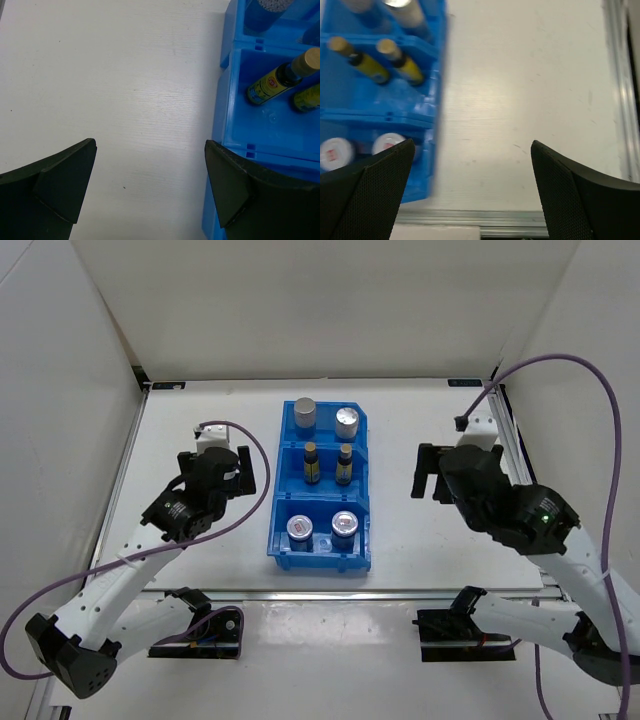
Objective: Organize the condiment bottles
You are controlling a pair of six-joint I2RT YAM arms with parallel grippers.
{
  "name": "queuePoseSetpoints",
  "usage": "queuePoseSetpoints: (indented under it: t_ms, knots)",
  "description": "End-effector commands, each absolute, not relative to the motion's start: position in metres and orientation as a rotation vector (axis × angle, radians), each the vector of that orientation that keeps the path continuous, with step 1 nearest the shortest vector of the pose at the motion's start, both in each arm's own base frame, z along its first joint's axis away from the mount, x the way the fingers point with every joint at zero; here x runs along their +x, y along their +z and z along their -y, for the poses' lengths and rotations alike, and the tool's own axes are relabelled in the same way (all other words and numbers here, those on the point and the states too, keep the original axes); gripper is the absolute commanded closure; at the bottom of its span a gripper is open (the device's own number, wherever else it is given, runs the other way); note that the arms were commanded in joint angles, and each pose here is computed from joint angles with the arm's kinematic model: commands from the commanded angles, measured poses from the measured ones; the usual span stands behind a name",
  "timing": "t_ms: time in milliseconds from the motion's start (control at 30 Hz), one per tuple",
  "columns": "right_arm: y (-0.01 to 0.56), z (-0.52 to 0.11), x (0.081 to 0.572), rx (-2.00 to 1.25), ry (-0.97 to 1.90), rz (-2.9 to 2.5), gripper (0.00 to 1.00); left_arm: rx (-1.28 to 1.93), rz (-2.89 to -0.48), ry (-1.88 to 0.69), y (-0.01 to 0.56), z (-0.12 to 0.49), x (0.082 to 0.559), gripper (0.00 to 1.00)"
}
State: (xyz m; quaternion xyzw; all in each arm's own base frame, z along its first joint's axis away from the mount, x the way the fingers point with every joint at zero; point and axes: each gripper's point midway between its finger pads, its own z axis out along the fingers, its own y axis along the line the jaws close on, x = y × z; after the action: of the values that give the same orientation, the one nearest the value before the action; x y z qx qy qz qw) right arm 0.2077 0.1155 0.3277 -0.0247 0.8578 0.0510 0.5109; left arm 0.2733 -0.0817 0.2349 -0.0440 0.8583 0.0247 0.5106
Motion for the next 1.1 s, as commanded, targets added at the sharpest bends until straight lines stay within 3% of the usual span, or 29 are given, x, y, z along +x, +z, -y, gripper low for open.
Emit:
queuePoseSetpoints:
  t_ms: [0, 267, 1067]
  knots:
    - [0.299, -0.082, 0.209, 0.025, -0.063, -2.102, 0.0, -0.126, -2.053, 0.055, 0.238, 0.08, 0.274, 0.0]
    - [0.229, -0.045, 0.22, 0.092, -0.476, -2.23, 0.0, -0.146, -2.05, 0.082, 0.236, 0.077, 0.276, 0.0]
    - [0.218, -0.04, 0.226, 0.113, -0.511, -2.306, 0.0, -0.142, -2.073, 0.125, 0.228, 0.076, 0.28, 0.0]
